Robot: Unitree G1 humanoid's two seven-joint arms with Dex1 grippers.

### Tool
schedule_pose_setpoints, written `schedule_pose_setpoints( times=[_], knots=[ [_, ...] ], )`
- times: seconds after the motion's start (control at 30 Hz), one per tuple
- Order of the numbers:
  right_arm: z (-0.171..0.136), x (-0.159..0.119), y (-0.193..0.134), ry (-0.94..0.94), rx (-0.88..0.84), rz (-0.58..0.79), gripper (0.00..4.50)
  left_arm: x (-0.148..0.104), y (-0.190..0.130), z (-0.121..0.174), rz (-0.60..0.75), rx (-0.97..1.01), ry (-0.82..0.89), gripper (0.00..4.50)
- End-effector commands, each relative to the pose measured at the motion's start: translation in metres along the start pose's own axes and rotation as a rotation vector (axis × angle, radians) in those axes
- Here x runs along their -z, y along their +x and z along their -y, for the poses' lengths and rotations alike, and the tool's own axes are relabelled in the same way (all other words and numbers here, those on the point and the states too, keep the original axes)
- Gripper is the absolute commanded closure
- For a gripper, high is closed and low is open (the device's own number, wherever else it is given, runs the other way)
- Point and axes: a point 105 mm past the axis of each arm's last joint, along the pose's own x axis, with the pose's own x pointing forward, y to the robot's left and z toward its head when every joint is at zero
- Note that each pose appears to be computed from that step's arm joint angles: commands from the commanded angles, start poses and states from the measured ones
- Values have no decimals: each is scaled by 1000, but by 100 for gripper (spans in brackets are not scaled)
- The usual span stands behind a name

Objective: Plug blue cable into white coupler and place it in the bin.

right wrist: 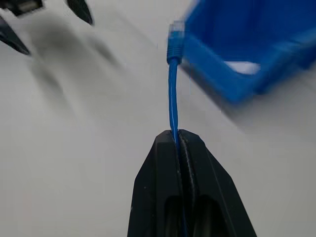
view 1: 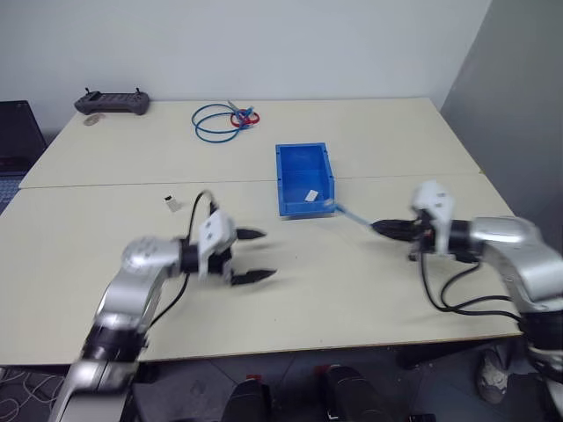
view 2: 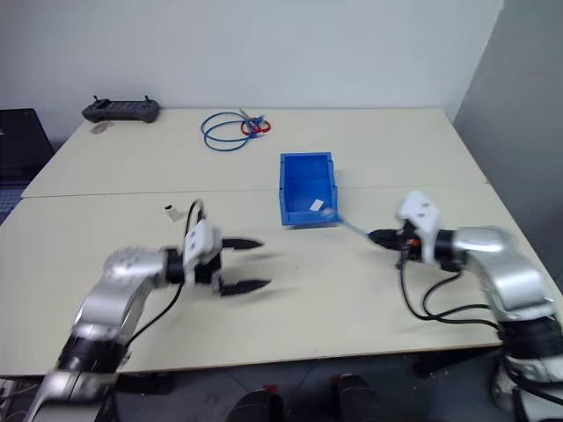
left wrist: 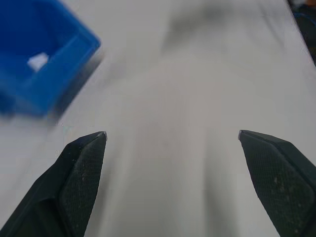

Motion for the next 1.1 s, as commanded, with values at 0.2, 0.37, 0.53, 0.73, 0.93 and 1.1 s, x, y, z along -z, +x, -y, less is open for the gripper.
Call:
schedule_pose_setpoints(
  times=[0.2, 0.37, 0.53, 0.73, 0.93, 1.1],
  knots=[
    [-15, 34, 57, -138, -262, -155, 447, 1, -41, 46, 17, -371, -80, 0],
    [-12, 39, 60, -133, -284, -161, 376, 9, -40, 50, 0, -395, -112, 0],
    [-10, 27, 45, -112, -207, -92, 251, 3, -32, 24, -5, -303, -62, 0],
    [-27, 11, -6, -1, -89, 2, 156, -3, 0, 4, -68, 85, -9, 0],
    [-44, -1, -36, 64, 45, 39, 156, 27, 30, -20, -231, 360, 148, 0],
    [-45, 11, -44, 103, 144, 9, 156, 39, 50, -33, -277, 456, 263, 0]
  ],
)
